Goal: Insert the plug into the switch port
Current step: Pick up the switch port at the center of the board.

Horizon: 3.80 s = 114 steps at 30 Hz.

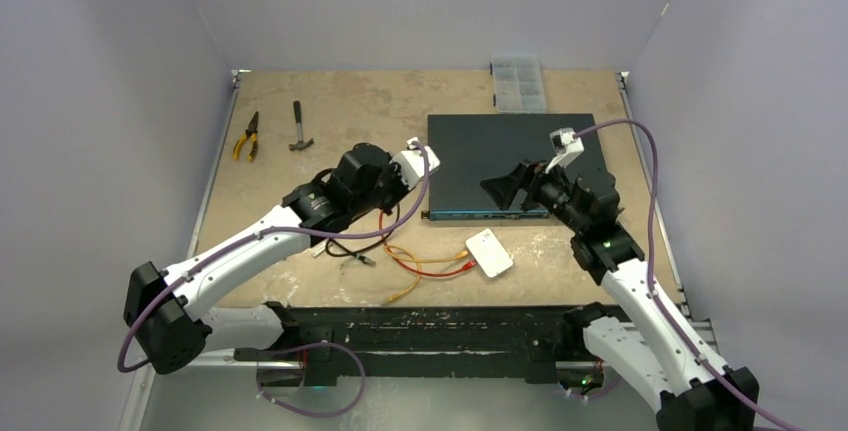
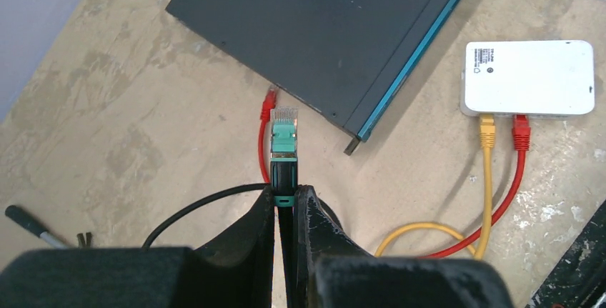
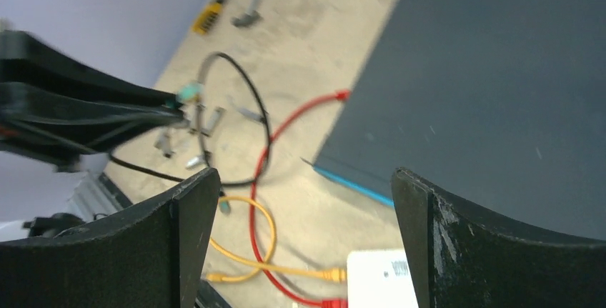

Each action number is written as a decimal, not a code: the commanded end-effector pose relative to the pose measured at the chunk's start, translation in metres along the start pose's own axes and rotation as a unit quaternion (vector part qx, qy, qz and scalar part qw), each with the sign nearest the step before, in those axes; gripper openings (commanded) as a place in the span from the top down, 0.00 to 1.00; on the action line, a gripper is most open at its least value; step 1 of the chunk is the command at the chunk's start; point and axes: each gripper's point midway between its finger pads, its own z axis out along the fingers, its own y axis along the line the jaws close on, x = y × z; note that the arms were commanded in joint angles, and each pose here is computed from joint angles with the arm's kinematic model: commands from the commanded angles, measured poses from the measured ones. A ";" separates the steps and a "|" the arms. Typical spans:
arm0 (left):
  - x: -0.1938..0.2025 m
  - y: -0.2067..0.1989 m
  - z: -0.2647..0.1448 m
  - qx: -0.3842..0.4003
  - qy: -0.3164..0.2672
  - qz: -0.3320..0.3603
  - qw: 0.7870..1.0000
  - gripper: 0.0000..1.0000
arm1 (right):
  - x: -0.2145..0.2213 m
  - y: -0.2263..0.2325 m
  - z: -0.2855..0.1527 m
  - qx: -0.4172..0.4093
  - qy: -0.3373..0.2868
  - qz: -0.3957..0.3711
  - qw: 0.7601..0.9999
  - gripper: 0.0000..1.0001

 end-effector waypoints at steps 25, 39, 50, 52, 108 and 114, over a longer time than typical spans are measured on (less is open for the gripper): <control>0.010 0.036 -0.031 -0.117 0.004 -0.047 0.992 1.00 | 0.210 -0.055 -0.039 0.286 0.292 0.121 0.905 0.02; 0.008 0.037 -0.037 -0.119 -0.007 -0.047 0.992 1.00 | 0.164 -0.059 -0.033 0.366 0.301 0.000 0.880 0.01; 0.008 0.038 -0.040 -0.121 -0.012 -0.048 0.991 1.00 | 0.192 -0.077 -0.022 0.353 0.406 -0.079 0.839 0.01; 0.008 0.038 -0.040 -0.122 -0.012 -0.048 0.991 1.00 | 0.193 -0.077 -0.016 0.340 0.411 -0.084 0.842 0.02; -0.010 0.060 -0.077 -0.164 -0.019 0.003 0.986 1.00 | 0.112 -0.056 0.032 0.290 0.365 -0.074 0.882 1.00; -0.023 0.128 -0.133 -0.344 0.073 0.006 0.936 1.00 | 0.069 -0.070 0.056 0.299 0.332 -0.094 0.890 1.00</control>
